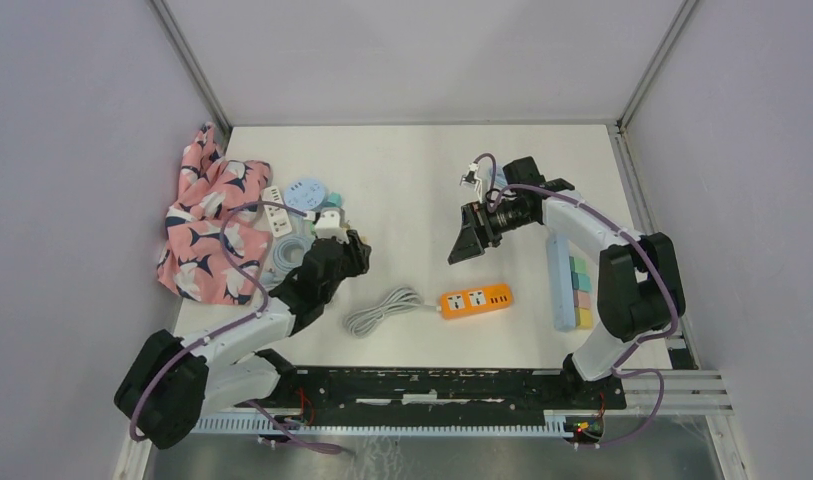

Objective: Pull the plug off the socket
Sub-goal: Place the plug at the center of the board.

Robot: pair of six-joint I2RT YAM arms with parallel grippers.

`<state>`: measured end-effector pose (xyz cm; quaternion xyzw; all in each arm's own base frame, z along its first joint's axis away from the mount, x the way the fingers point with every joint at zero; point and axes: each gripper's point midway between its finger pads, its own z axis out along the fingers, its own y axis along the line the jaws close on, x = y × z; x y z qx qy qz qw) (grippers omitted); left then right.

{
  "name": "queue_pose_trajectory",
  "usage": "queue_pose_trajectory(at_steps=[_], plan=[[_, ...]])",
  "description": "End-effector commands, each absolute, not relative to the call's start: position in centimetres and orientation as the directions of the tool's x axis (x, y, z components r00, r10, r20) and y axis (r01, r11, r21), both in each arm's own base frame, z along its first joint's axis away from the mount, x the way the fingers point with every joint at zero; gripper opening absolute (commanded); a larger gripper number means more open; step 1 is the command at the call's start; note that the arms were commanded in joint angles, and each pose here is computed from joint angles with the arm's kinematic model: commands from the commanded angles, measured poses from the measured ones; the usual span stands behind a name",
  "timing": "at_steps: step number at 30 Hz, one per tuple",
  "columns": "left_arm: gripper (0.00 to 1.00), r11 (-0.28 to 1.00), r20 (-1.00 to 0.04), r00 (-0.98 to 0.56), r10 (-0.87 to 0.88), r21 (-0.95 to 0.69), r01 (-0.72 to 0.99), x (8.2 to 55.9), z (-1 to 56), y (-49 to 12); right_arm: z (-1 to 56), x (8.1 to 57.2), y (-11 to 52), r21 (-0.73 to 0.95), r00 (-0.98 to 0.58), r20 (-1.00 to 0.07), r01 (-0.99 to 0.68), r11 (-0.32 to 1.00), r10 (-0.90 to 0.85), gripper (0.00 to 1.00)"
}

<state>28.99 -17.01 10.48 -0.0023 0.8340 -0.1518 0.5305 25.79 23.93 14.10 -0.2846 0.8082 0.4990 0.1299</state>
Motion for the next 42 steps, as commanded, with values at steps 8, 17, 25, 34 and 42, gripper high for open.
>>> queue_pose_trajectory(at_steps=[8, 17, 25, 34, 42], plan=[[0.03, 0.905, -0.833, -0.36, -0.421, -0.415, -0.099, 33.7, 11.7, -11.4, 16.2, 26.4, 24.1, 0.687, -0.754, -0.571, -0.655, 0.314, -0.324, 1.0], [0.1, 0.885, -0.813, -0.4, -0.423, -0.275, -0.376, 37.6, 9.2, -7.0, 16.2, 26.4, 24.0, 0.685, -0.754, -0.572, -0.656, 0.317, -0.323, 1.0], [0.3, 0.882, -0.761, -0.524, -0.384, -0.135, -0.451, 38.8, 6.2, -6.2, 16.2, 26.4, 24.0, 0.686, -0.755, -0.57, -0.654, 0.318, -0.323, 1.0], [0.89, 0.907, -0.758, -0.52, -0.393, -0.227, -0.355, 38.3, 8.1, -7.8, 16.2, 26.3, 23.9, 0.68, -0.75, -0.575, -0.661, 0.318, -0.329, 1.0], [0.89, 0.893, -0.768, -0.496, -0.406, -0.45, -0.035, 36.1, 13.0, -12.7, 17.0, 26.2, 23.5, 0.627, -0.705, -0.618, -0.709, 0.324, -0.346, 1.0]])
